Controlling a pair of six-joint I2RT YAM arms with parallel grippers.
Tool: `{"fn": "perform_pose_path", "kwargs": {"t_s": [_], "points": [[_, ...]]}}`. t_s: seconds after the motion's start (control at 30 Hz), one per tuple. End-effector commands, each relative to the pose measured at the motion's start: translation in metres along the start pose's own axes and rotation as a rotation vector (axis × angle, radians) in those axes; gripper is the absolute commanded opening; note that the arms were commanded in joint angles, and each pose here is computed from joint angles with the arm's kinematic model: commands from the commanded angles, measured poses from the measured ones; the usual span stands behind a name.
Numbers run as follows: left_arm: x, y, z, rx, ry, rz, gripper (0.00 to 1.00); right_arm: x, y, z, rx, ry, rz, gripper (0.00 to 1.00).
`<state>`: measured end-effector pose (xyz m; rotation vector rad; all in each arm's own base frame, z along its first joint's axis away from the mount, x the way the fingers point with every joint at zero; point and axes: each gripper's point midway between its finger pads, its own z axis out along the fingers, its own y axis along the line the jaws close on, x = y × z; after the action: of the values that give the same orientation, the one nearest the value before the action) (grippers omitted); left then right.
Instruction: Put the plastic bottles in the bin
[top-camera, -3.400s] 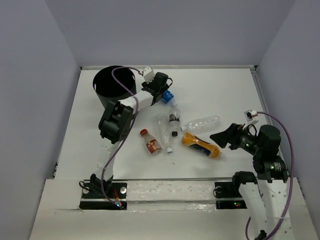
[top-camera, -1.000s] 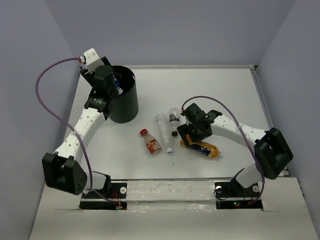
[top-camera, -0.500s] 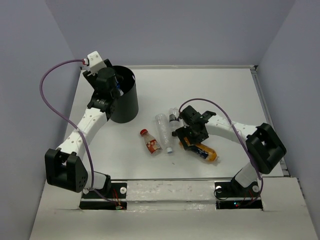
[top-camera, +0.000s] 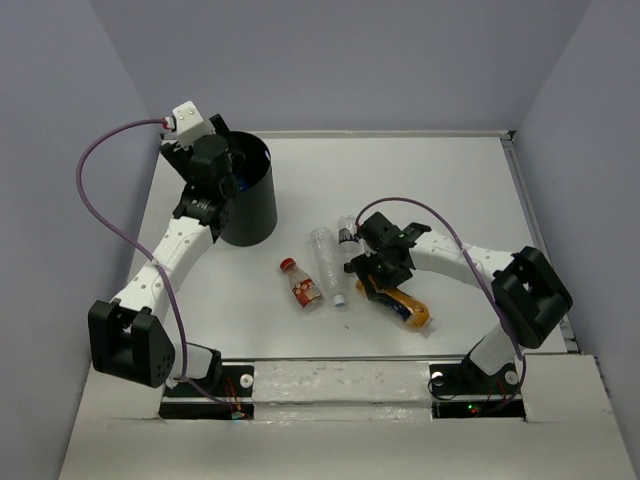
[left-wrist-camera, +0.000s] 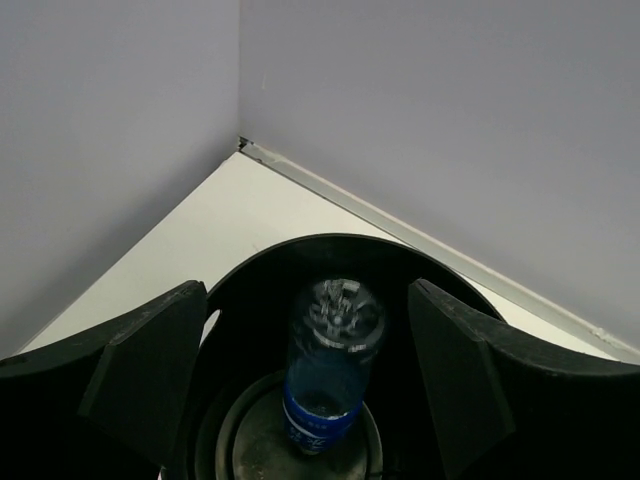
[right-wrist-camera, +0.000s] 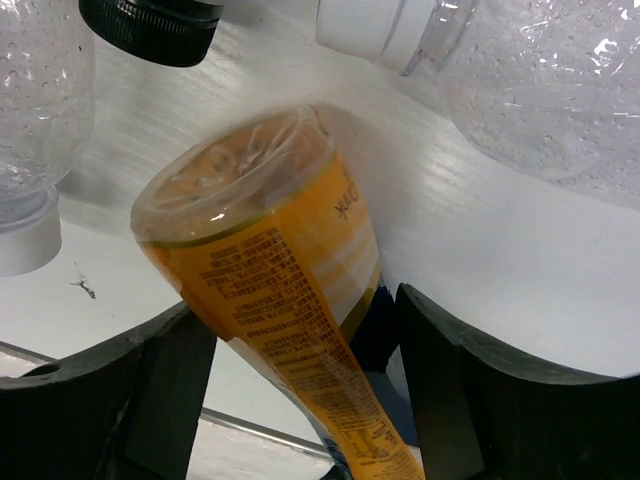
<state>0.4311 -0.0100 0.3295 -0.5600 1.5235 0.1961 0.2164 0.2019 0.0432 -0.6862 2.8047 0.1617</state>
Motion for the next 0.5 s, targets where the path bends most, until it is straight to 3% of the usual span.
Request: {"fn": "perform_pose_path", "kwargs": {"t_s": [0.0,0.17,0.27,0.4,0.47], "points": [[-0.044,-0.002,-0.014,0.029,-0.080,-0.109,0.92,-0.014,0.010,-0.008,-0.027,-0.063,-0.009,0.66],[-0.065,-0.020,-0.043,0.177,-0.022,-0.150,0.93,-0.016,0.011,-0.032,-0.047,-0.139,0.004,0.38],[-0.072,-0.036,-0.076,0.343,0.040,-0.190,0.93,-0.016,0.013,-0.059,-0.068,-0.204,0.007,0.35],[-0.042,-0.048,-0.137,0.585,0.248,-0.189,0.96,-0.018,0.028,-0.097,-0.127,-0.306,0.000,0.33],[-0.034,-0.058,-0.182,0.784,0.346,-0.223,0.96,-0.024,0.034,-0.118,-0.143,-0.356,-0.005,0.33]]}}
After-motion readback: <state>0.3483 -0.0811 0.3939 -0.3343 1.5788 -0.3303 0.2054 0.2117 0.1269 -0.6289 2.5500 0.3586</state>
